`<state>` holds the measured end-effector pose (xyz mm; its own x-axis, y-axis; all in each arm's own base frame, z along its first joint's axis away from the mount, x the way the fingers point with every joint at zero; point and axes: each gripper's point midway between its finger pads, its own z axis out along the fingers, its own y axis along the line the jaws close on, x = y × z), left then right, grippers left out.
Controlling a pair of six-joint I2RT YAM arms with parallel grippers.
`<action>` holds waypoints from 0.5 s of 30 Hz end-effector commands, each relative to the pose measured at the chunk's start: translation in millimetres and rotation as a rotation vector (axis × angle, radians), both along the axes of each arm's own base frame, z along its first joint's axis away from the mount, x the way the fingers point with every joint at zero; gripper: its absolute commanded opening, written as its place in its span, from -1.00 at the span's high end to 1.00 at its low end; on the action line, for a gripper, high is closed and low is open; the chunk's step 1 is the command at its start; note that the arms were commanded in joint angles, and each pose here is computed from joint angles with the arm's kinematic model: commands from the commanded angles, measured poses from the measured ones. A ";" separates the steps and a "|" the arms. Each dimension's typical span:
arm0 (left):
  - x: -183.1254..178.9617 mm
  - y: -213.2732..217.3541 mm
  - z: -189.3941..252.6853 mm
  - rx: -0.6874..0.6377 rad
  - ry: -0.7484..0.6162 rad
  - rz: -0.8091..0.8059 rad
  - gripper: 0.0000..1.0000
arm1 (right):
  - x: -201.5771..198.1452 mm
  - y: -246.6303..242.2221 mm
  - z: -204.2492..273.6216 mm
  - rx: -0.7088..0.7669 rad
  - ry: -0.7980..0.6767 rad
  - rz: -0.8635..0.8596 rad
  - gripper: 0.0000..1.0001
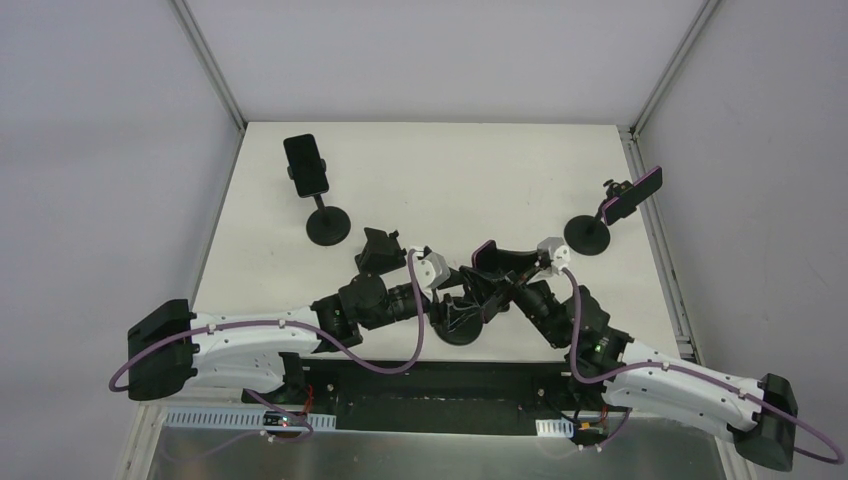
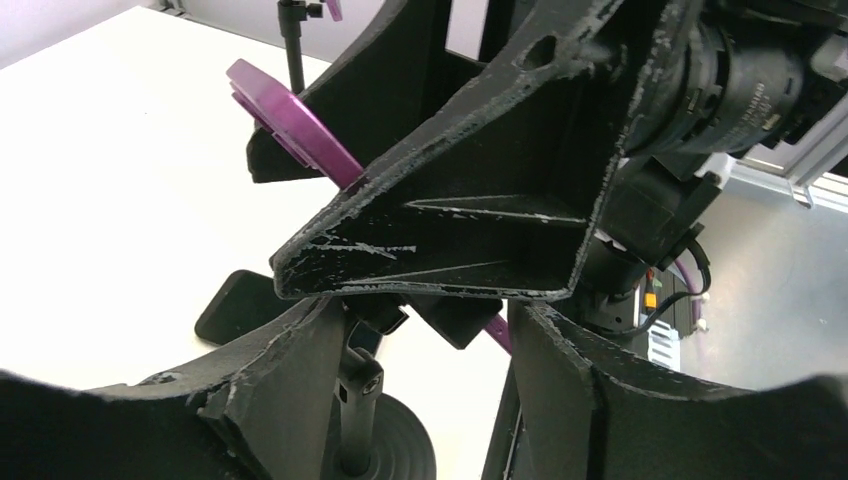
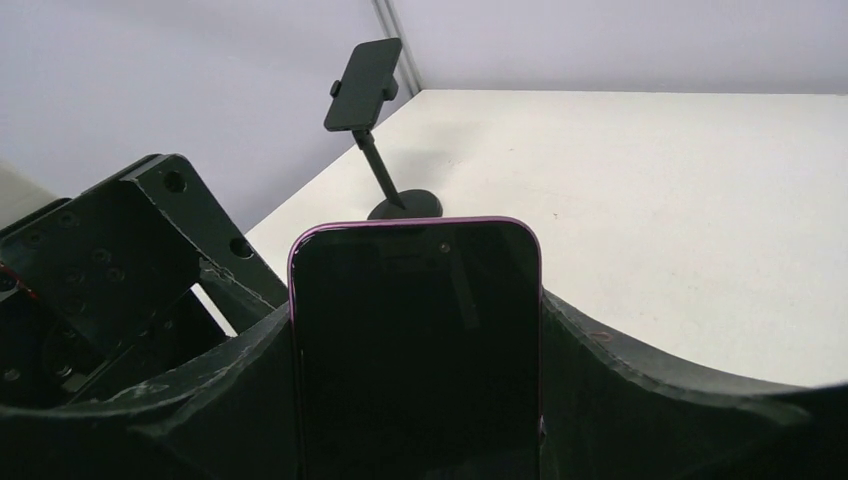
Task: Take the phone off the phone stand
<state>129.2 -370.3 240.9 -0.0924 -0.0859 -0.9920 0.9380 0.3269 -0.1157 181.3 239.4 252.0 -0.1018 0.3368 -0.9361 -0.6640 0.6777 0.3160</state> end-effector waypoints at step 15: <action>23.2 2.7 13.5 -0.070 -0.003 0.148 0.68 | -15.7 -24.1 -8.2 -0.114 0.215 -0.028 0.89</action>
